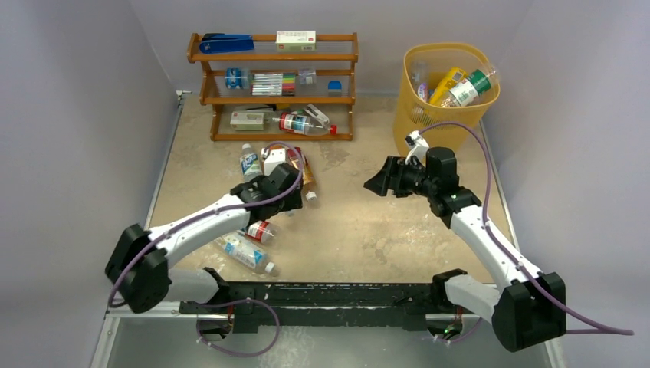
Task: Put the plastic bottles in the bin
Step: Pick up the plastic bottle at the center of the board.
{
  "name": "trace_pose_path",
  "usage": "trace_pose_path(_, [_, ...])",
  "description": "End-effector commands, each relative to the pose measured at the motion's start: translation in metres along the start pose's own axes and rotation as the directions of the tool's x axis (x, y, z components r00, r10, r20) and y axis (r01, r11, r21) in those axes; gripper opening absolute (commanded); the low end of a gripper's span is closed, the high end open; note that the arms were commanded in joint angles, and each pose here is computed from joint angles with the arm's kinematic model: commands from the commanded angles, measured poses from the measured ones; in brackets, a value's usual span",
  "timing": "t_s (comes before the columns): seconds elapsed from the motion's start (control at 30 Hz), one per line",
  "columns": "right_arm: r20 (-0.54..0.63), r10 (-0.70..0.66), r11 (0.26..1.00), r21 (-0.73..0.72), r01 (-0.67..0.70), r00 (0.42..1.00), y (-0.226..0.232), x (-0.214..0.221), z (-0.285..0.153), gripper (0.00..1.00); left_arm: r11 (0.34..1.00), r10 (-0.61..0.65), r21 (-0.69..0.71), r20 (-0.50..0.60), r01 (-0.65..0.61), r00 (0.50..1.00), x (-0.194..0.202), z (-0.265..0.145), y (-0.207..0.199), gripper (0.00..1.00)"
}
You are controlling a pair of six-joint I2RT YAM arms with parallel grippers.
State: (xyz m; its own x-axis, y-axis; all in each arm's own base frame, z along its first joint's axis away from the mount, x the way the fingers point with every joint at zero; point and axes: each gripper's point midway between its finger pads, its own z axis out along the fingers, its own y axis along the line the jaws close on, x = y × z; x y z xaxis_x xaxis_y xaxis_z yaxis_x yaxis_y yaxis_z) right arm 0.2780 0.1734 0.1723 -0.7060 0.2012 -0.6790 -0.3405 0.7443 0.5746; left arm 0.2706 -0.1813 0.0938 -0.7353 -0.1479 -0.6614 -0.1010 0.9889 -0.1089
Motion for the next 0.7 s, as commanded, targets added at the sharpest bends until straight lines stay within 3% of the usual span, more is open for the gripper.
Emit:
trace_pose_path(0.0, [0.057,-0.032,0.99,-0.136,0.04,0.998,0.036,-0.03,-0.003,0.81,0.971,-0.04,0.236,0.029,0.032,0.999,-0.027,-0.047,-0.033,0.49])
trace_pose_path(0.23, [0.075,0.023,0.946,-0.326,0.002,0.997,0.078,-0.053,-0.007,0.87,0.765,-0.076,0.644,0.057,0.022,0.995,-0.039,-0.118,-0.087,0.49])
trace_pose_path(0.43, [0.072,0.073,0.894,-0.447,-0.033,0.995,0.101,-0.065,-0.011,0.93,0.59,-0.083,0.807,0.067,-0.005,0.994,-0.039,-0.155,-0.111,0.49])
trace_pose_path(0.67, [0.084,0.093,0.859,-0.51,-0.037,0.992,0.116,-0.074,-0.017,0.97,0.448,-0.09,0.894,0.049,-0.003,0.995,-0.035,-0.177,-0.131,0.5])
